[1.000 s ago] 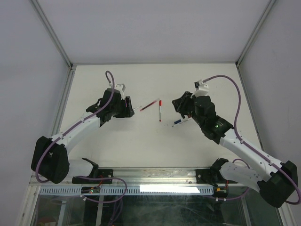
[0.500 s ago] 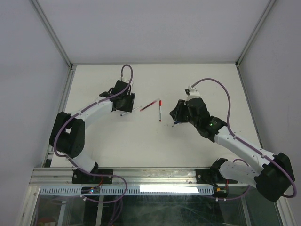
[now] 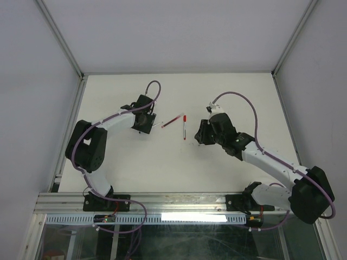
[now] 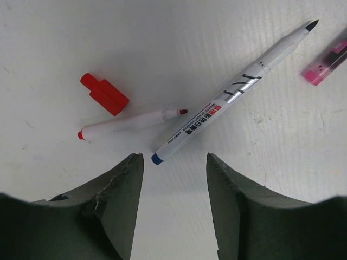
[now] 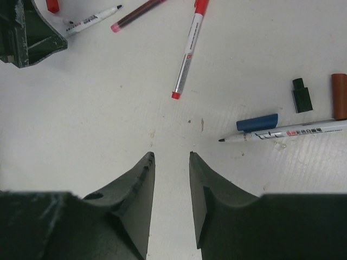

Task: Insert the pens into the pen caps
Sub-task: Pick up the pen from the center of the board.

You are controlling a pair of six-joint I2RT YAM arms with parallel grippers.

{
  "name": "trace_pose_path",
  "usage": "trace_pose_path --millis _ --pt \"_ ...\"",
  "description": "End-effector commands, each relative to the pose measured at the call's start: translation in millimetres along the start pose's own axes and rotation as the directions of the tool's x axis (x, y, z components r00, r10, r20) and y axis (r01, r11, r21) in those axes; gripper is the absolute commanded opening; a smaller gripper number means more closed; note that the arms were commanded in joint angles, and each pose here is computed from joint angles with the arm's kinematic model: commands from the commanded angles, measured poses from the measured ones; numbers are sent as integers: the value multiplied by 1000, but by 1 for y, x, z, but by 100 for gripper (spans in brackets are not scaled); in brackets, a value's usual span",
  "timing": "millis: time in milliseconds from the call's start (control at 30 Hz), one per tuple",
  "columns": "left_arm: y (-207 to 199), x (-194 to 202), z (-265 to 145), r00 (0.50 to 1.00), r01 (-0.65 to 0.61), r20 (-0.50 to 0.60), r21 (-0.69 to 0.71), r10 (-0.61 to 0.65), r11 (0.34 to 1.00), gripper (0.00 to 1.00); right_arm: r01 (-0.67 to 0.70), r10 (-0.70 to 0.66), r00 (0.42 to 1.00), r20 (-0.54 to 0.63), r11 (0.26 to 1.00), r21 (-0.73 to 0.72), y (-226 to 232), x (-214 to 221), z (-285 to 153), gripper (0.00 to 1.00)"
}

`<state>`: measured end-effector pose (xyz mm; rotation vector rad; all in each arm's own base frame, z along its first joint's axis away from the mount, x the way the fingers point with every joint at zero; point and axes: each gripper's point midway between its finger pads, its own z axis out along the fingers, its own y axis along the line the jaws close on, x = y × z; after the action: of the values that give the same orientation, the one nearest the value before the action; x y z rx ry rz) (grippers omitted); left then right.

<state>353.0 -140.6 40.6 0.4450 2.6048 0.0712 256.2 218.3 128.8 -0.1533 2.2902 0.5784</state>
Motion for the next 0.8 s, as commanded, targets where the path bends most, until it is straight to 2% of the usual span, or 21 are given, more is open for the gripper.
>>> trace_pose_path --millis 0,233,767 --pt "15 -17 -1 999 -27 40 -49 29 998 51 5 -4 1000 10 999 -39 9 -6 1 34" --pt "16 -20 4 999 -32 33 -36 33 999 50 12 -12 1000 -5 999 -53 10 -3 3 34" --pt "-9 -10 14 999 -50 -11 125 52 991 49 22 -23 1000 -17 998 -59 11 1 8 34"
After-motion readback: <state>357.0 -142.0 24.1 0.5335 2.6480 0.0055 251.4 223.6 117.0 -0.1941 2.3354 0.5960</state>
